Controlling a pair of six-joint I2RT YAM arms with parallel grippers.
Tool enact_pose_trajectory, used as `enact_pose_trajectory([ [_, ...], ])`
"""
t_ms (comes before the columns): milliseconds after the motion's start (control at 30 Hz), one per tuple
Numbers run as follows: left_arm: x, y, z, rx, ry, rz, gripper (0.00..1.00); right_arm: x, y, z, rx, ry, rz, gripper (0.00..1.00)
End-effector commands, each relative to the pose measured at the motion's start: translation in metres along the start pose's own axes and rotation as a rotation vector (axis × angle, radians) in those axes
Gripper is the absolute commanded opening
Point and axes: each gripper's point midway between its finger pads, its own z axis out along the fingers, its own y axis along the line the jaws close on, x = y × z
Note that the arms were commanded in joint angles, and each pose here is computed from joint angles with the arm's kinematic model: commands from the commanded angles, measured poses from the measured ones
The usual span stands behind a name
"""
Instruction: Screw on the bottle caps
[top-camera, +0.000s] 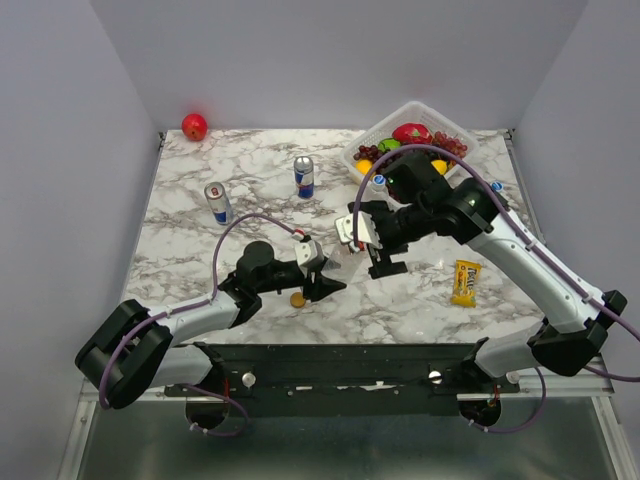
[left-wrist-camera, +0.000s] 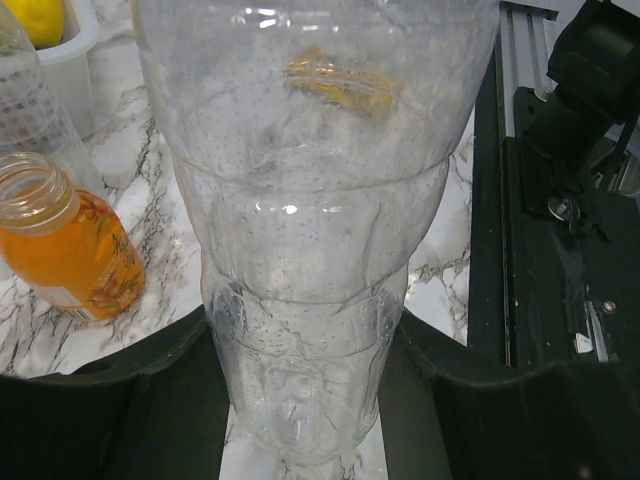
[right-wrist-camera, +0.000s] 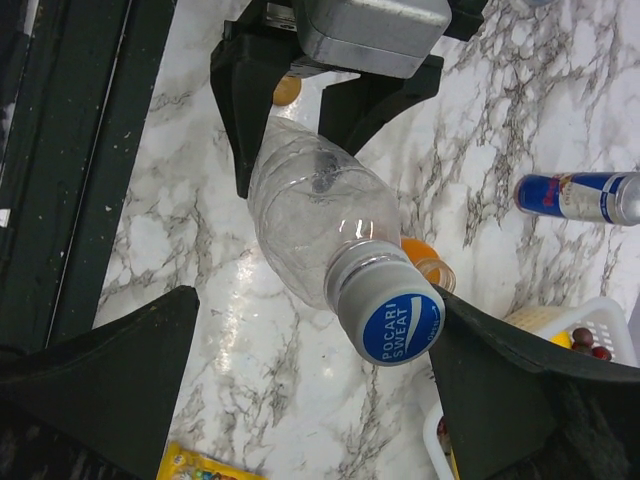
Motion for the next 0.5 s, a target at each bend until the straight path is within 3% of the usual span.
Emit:
enact_pose_trajectory([
  [0, -0.031, 0.012, 0.002, -0.044, -0.089, 0.021, 0.0, 0.007, 0.007, -0.005, 0.004, 0.043, -0.003, 1.0],
  [367, -0.037, 0.023, -0.003, -0.088, -0.111, 0.012, 0.0, 0.035, 0.035, -0.006, -0.05, 0.163, 0.151, 0.99],
  [467, -0.034, 0.022, -0.002, -0.068, -0.091, 0.015, 0.0, 0.034, 0.028, -0.012, 0.001, 0.163, 0.244, 0.97],
])
